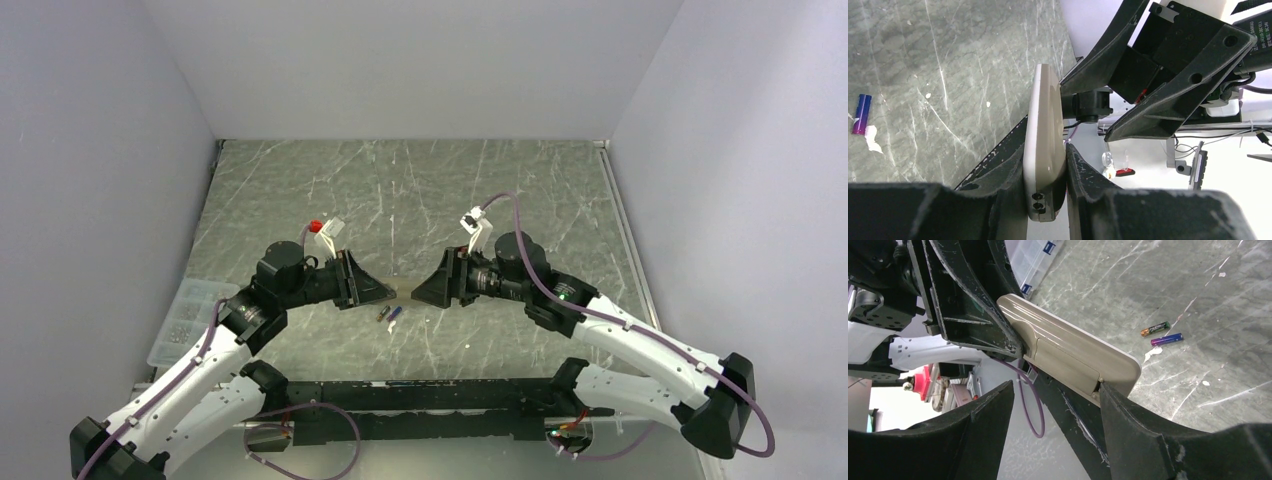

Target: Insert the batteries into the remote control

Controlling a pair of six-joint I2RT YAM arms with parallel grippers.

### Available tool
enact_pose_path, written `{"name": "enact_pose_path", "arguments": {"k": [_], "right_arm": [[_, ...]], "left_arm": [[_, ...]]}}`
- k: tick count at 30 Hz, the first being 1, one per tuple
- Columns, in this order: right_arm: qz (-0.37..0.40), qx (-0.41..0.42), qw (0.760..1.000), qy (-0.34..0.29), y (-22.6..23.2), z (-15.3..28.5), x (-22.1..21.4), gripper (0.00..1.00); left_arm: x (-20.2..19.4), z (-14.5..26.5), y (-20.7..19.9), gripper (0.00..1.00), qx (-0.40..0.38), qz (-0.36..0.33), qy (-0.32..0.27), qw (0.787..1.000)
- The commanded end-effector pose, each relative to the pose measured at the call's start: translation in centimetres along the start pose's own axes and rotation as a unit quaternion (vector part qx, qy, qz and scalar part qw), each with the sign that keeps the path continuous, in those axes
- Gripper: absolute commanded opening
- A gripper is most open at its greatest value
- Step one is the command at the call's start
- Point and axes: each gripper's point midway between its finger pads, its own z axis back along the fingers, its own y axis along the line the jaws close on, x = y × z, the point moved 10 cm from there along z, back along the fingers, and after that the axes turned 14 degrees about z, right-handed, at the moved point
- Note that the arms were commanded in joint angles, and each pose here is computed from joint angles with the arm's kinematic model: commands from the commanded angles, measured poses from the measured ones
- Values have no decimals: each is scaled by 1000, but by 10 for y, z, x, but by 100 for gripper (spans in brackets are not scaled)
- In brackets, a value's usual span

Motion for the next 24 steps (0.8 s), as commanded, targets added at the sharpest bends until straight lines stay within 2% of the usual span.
{"name": "enact_pose_path", "arguments": {"k": [1, 24], "right_arm": [[11, -5, 1000, -10, 5, -2, 6, 66], [22, -74, 997, 28, 15, -21, 1, 67]], "left_arm": [[3, 5, -32, 0, -82, -32, 5, 996], [3, 8, -36, 0, -81, -39, 2, 996]]}}
